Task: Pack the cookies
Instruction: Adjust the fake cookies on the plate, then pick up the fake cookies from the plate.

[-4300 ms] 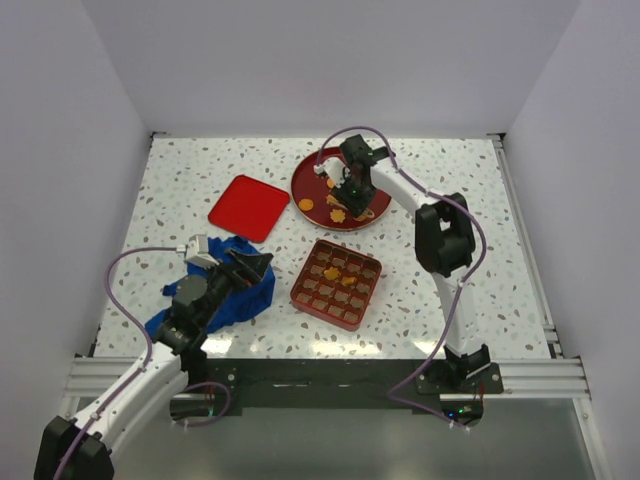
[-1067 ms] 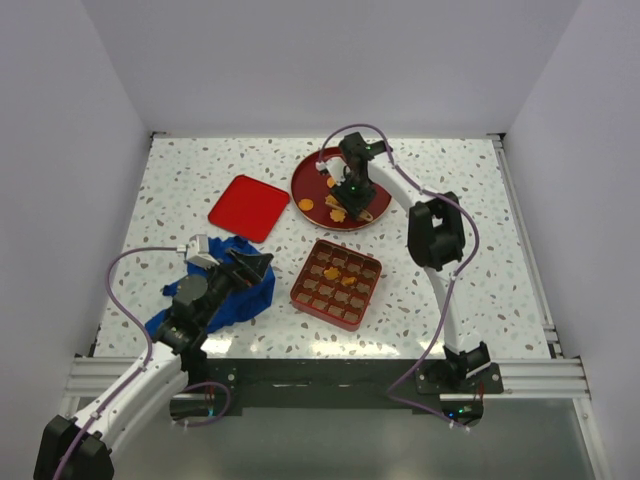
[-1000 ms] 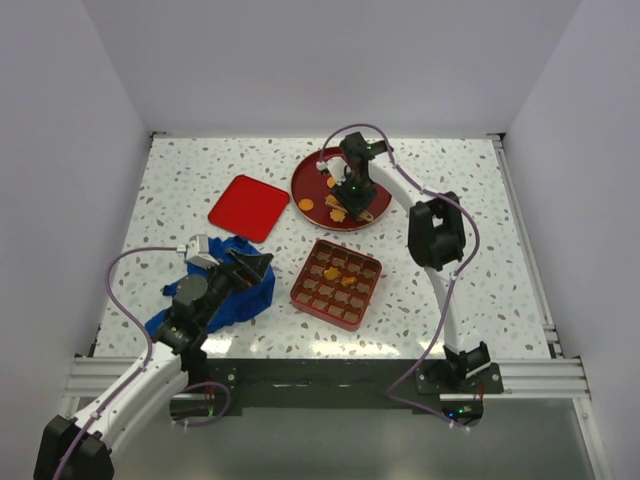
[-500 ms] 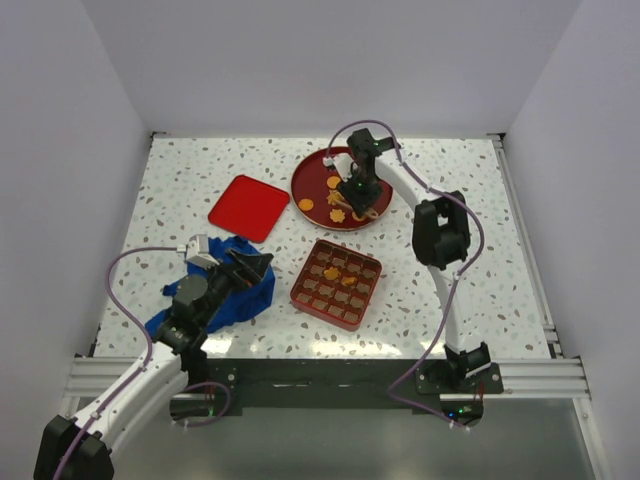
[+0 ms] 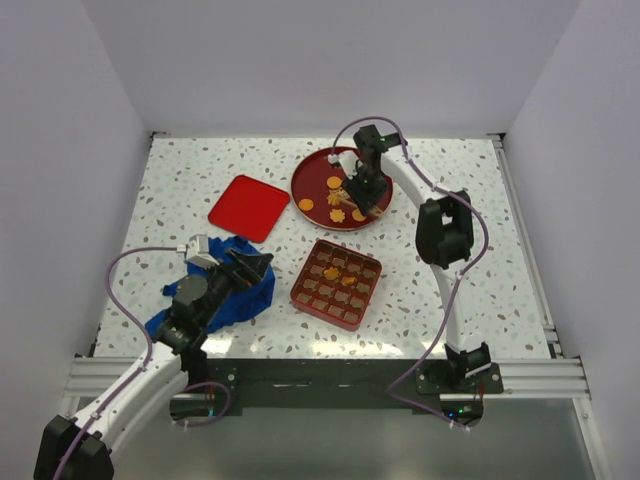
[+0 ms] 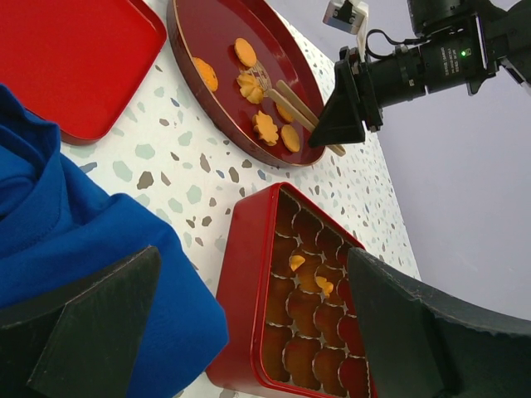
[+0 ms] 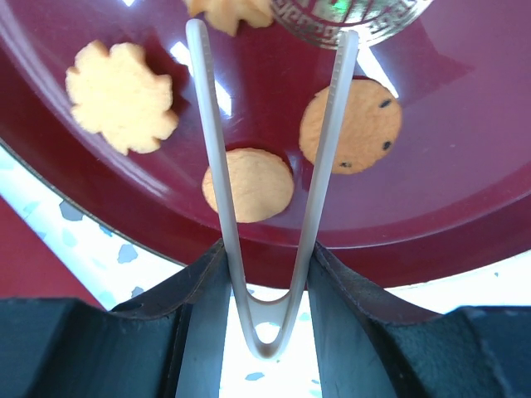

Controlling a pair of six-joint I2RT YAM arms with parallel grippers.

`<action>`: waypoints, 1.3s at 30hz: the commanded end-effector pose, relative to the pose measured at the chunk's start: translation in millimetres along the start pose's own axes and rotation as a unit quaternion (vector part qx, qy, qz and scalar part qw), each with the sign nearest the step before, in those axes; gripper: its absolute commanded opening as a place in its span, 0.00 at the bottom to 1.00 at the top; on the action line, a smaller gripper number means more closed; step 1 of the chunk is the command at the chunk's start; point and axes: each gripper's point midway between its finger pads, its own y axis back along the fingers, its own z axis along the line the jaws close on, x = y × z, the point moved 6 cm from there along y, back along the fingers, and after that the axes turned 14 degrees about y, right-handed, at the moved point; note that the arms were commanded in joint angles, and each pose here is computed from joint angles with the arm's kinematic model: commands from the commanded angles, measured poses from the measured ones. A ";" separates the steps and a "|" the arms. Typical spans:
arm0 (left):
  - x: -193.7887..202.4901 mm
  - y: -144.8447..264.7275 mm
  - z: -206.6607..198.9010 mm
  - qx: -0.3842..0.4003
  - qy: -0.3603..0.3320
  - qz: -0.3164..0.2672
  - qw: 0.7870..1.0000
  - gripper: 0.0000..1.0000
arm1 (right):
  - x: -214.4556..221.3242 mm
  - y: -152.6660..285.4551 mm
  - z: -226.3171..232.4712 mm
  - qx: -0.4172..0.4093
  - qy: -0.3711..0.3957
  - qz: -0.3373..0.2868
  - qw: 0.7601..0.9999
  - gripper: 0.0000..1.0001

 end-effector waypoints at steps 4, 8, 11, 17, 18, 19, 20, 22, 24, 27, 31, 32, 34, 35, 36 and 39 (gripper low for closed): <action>-9.4 -1.9 -12.2 0.024 -0.006 -0.019 1.000 1.00 | -8.2 49.1 14.1 -0.020 0.061 -0.053 0.997 0.41; -8.3 -3.0 -11.8 0.026 -0.006 -0.017 1.000 1.00 | -2.1 53.8 20.2 -0.023 0.088 -0.049 0.995 0.40; -7.9 -3.6 -12.0 0.026 -0.004 -0.015 1.000 1.00 | 1.3 50.5 25.5 -0.035 0.101 -0.040 0.993 0.40; -7.7 -3.4 -11.2 0.026 -0.005 -0.016 1.000 1.00 | 6.7 39.6 35.7 -0.046 0.120 -0.012 0.992 0.41; -7.8 -3.2 -11.8 0.028 -0.005 -0.016 0.999 1.00 | 6.0 37.1 36.1 -0.045 0.118 -0.010 0.992 0.41; -7.4 -3.2 -11.0 0.026 -0.005 -0.015 1.000 1.00 | 5.3 36.5 35.8 -0.043 0.117 -0.008 0.992 0.41; -7.9 -3.3 -11.5 0.027 -0.005 -0.016 1.000 1.00 | 5.2 35.0 35.5 -0.042 0.117 -0.005 0.992 0.41; -8.0 -3.1 -11.7 0.027 -0.005 -0.017 0.999 1.00 | 4.7 31.5 36.0 -0.043 0.114 0.003 0.993 0.42; -8.0 -3.3 -11.8 0.027 -0.006 -0.016 0.999 1.00 | 4.1 28.2 35.6 -0.042 0.113 0.004 0.993 0.42; -8.2 -3.3 -11.3 0.025 -0.006 -0.017 1.000 1.00 | 3.7 25.4 36.9 -0.041 0.114 0.010 0.993 0.42; -8.7 -3.4 -12.2 0.027 -0.006 -0.018 0.999 1.00 | 4.6 21.2 37.8 -0.037 0.116 0.019 0.992 0.43; -8.2 -3.6 -11.7 0.026 -0.006 -0.017 1.000 1.00 | 5.0 20.6 37.0 -0.037 0.115 0.019 0.993 0.43; -8.7 -3.7 -12.2 0.026 -0.006 -0.018 0.999 1.00 | 3.9 18.5 36.5 -0.035 0.113 0.020 0.993 0.43; -8.6 -3.7 -12.3 0.026 -0.006 -0.017 0.999 1.00 | 4.0 18.6 35.4 -0.033 0.112 0.020 0.993 0.44; -8.3 -3.6 -11.7 0.026 -0.006 -0.017 1.000 1.00 | 4.3 17.8 34.9 -0.032 0.110 0.022 0.993 0.44; -8.7 -3.4 -12.6 0.027 -0.006 -0.017 0.999 1.00 | 2.5 15.8 32.8 -0.029 0.108 0.023 0.993 0.44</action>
